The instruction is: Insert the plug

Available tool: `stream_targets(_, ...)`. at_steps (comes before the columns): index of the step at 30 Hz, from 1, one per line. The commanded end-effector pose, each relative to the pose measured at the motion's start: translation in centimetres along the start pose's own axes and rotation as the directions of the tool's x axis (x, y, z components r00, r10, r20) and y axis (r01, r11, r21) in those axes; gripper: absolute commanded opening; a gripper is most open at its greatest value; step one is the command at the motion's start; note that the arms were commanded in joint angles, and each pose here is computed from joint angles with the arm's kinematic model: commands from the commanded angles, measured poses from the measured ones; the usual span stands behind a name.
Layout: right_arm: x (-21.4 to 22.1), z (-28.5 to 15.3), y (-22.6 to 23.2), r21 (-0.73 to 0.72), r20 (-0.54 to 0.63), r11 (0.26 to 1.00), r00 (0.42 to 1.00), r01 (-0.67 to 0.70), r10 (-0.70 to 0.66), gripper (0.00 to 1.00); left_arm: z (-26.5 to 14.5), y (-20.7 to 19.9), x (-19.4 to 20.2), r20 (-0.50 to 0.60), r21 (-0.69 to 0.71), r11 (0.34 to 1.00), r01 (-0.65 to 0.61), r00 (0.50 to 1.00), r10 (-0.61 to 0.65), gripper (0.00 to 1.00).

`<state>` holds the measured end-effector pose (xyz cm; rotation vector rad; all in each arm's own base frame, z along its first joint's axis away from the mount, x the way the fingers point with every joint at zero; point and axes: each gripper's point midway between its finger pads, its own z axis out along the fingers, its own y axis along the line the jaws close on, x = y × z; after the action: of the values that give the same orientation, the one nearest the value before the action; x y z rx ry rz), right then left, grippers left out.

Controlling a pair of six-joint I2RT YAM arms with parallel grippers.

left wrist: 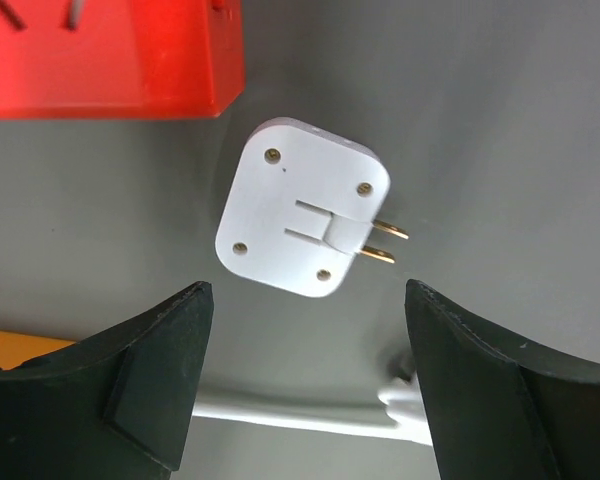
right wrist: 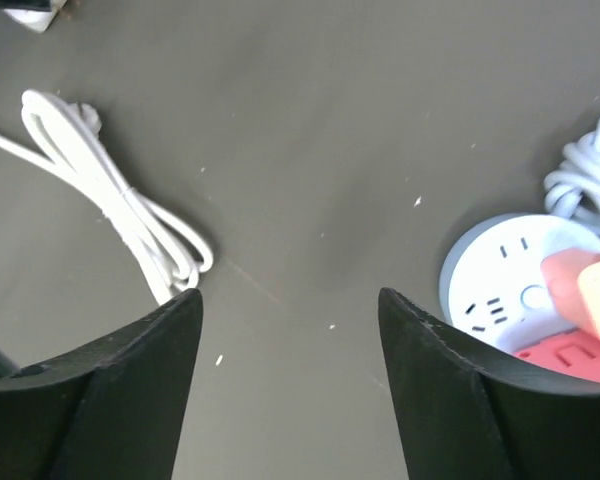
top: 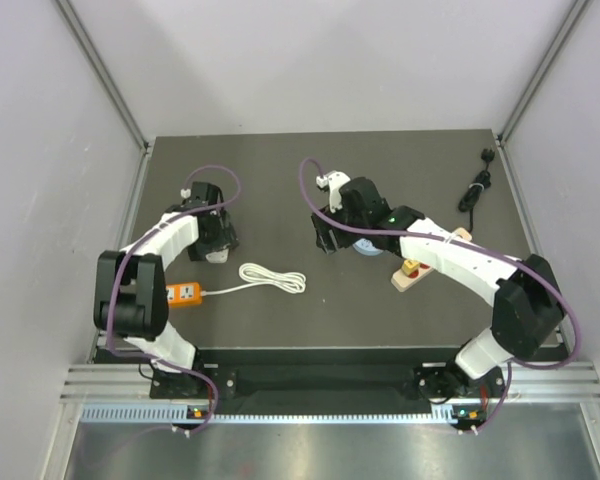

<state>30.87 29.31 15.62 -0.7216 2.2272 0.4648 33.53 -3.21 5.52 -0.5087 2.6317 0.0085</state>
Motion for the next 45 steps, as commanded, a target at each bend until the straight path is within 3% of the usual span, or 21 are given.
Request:
stream_targets(1, -2.7, -1.9, 1.4, -0.065, 0.122, 0.998, 0.992, -0.023, 0.031, 0.72, 0.4, 0.3, -0.9, -0.017, -0.036, 0.998, -0.052, 0.999, 0.051, 0.82)
stream_targets(9, -3.3, -3.0, 1.7, -0.089, 0.165, 0.996, 0.986, 0.008, 0.007, 0.74, 2.1, 0.9, -0.8, -0.057, -0.09, 0.993, -0.08, 0.996, 0.075, 0.81)
stream_targets(15, -2.5, -2.8, 1.1, -0.063, 0.156, 0.998, 0.988, 0.03, -0.02, 0.74, 2.3, -3.1, 1.0, -0.099, 0.061, 0.995, -0.074, 0.992, 0.08, 0.76)
stream_targets(20, -1.9, -2.7, 0.5, -0.048, 0.152, 0.998, 0.988, 0.037, -0.029, 0.74, 0.6, -6.3, 2.5, -0.116, 0.13, 0.987, -0.094, 0.987, 0.109, 0.72)
stream_targets(23, -2.0, -2.2, 0.6, -0.051, 0.171, 0.997, 0.984, 0.055, -0.045, 0.75, -1.4, -7.4, 2.6, -0.101, 0.169, 0.98, -0.102, 0.988, 0.12, 0.75)
stream_targets(29, -2.1, 0.2, 3.5, -0.222, 0.187, 0.963, 0.976, 0.154, -0.113, 0.77, -3.8, -7.1, 0.8, -0.078, 0.222, 0.972, -0.071, 0.993, 0.091, 0.79)
stream_targets(31, -4.0, 0.7, 4.7, -0.264, 0.27, 0.932, 0.946, 0.25, -0.177, 0.8, -3.5, -6.2, 0.0, -0.108, 0.25, 0.968, 0.0, 0.994, 0.028, 0.79)
stream_targets(32, -3.9, 1.6, 5.6, -0.286, 0.28, 0.914, 0.938, 0.287, -0.207, 0.91, -3.5, -5.9, -0.3, -0.115, 0.266, 0.964, 0.029, 0.993, 0.002, 0.78)
stream_targets(33, -5.3, 1.9, 5.9, -0.267, 0.342, 0.886, 0.897, 0.378, -0.28, 0.94, -3.2, -4.9, -0.9, -0.126, 0.276, 0.957, 0.087, 0.991, -0.054, 0.77)
stream_targets(34, -4.6, 3.4, 6.3, -0.271, 0.329, 0.87, 0.889, 0.412, -0.318, 0.96, -3.5, -5.6, -1.5, -0.138, 0.345, 0.929, 0.134, 0.986, -0.091, 0.77)
stream_targets(36, -6.1, 4.7, 7.4, -0.251, 0.367, 0.812, 0.828, 0.527, -0.424, 0.97, -3.6, -4.4, -2.9, -0.157, 0.387, 0.887, 0.253, 0.966, -0.207, 0.76)
stream_targets(37, -4.6, 7.0, 7.2, -0.264, 0.314, 0.799, 0.832, 0.54, -0.458, 0.97, -3.9, -4.4, -3.4, -0.172, 0.419, 0.86, 0.291, 0.956, -0.239, 0.75)
stream_targets(39, -6.1, 8.7, 7.6, -0.232, 0.327, 0.772, 0.795, 0.592, -0.511, 0.97, -3.9, -3.4, -5.0, -0.148, 0.44, 0.828, 0.347, 0.938, -0.314, 0.74)
stream_targets(40, -4.4, 11.0, 7.5, -0.249, 0.279, 0.743, 0.78, 0.622, -0.56, 0.97, -3.9, -3.2, -5.4, -0.139, 0.442, 0.824, 0.355, 0.934, -0.328, 0.72)
stream_targets(41, -6.0, 11.4, 7.7, -0.238, 0.298, 0.728, 0.762, 0.642, -0.575, 0.96, -3.7, -2.8, -5.4, -0.129, 0.433, 0.827, 0.359, 0.933, -0.337, 0.72)
stream_targets(45, -4.6, 14.2, 8.6, -0.303, 0.273, 0.632, 0.701, 0.713, -0.659, 0.96, -3.2, -1.9, -4.3, -0.115, 0.398, 0.844, 0.36, 0.932, -0.344, 0.71)
